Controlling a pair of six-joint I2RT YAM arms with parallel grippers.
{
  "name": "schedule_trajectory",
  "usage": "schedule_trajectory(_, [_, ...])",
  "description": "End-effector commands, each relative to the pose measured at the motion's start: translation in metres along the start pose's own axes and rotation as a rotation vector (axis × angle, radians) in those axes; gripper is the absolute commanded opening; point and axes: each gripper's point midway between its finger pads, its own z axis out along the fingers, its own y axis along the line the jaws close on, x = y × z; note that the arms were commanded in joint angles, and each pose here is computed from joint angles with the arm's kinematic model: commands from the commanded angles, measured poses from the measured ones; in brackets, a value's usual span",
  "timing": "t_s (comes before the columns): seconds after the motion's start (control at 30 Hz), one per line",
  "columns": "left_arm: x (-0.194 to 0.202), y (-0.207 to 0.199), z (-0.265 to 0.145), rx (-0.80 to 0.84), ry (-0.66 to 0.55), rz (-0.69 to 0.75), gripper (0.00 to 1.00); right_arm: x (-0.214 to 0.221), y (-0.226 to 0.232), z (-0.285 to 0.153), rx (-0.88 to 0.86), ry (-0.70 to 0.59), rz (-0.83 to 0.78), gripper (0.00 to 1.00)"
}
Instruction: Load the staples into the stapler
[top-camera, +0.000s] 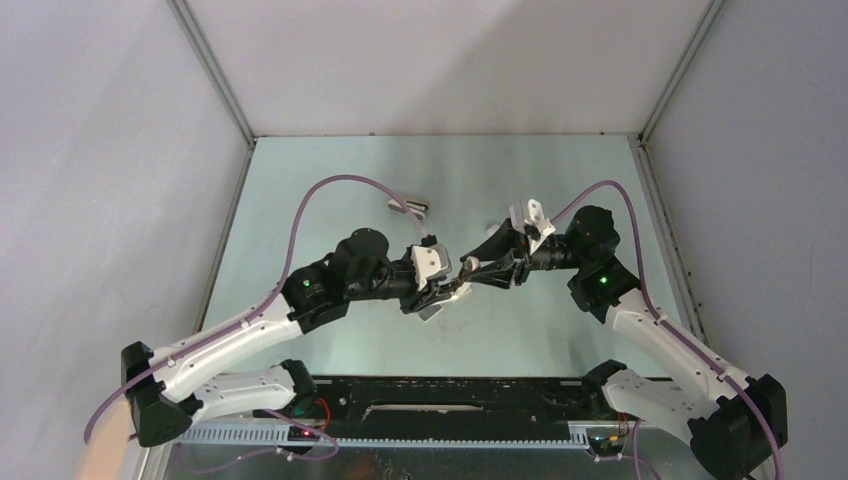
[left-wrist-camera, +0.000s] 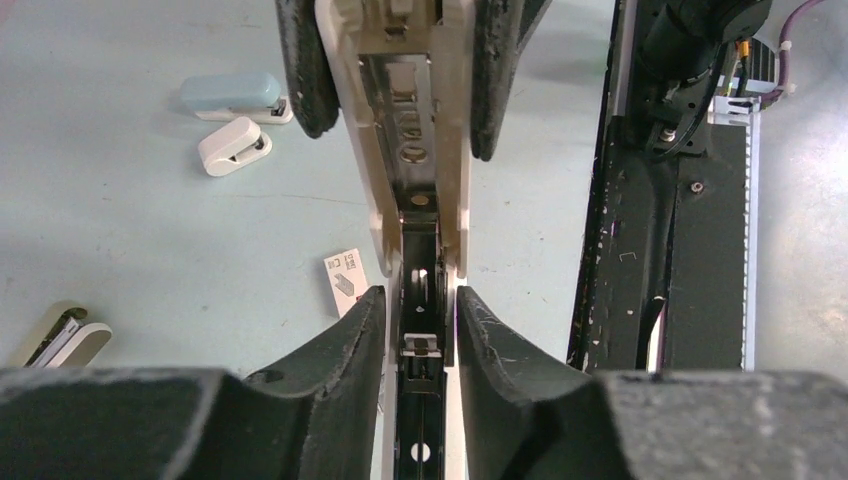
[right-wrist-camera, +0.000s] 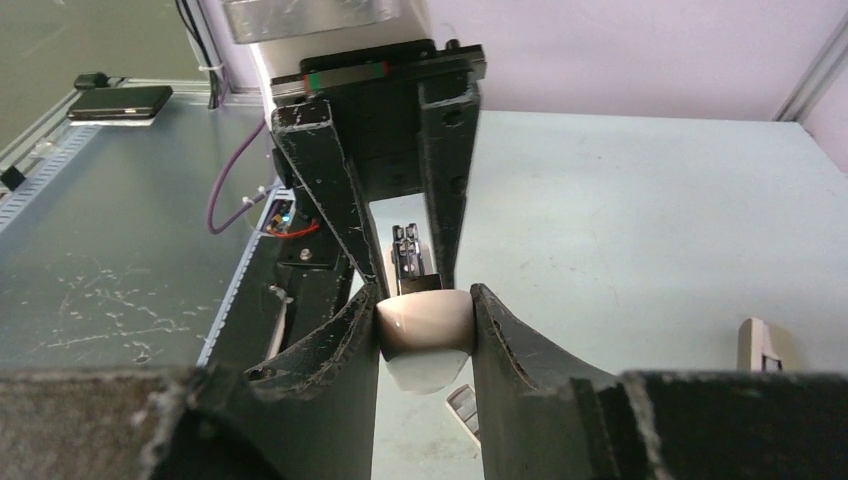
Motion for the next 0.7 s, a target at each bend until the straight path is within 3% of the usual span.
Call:
schedule_trajectory(0.0, [-0.015,-0.0019,-0.0027,0.01,-0.027,0.04,0.33,-0.0276,-0.0002,0.0023,-0.005,-0.038,-0.089,0.0])
schedule_trajectory(0.47, [-0.007,-0.0087,0.0026,0.033,0.001,0.02,0.37,-0.0275,0.0041,0.0041,-0.019,-0.037,-0.09,0.0])
schedule_trajectory(0.67, [-0.0065,-0.0036,0.0031,0.005,0.019,0.002,0.16,-0.0234,-0.0002,0.0029,0.014,-0.022,-0.087,0.0])
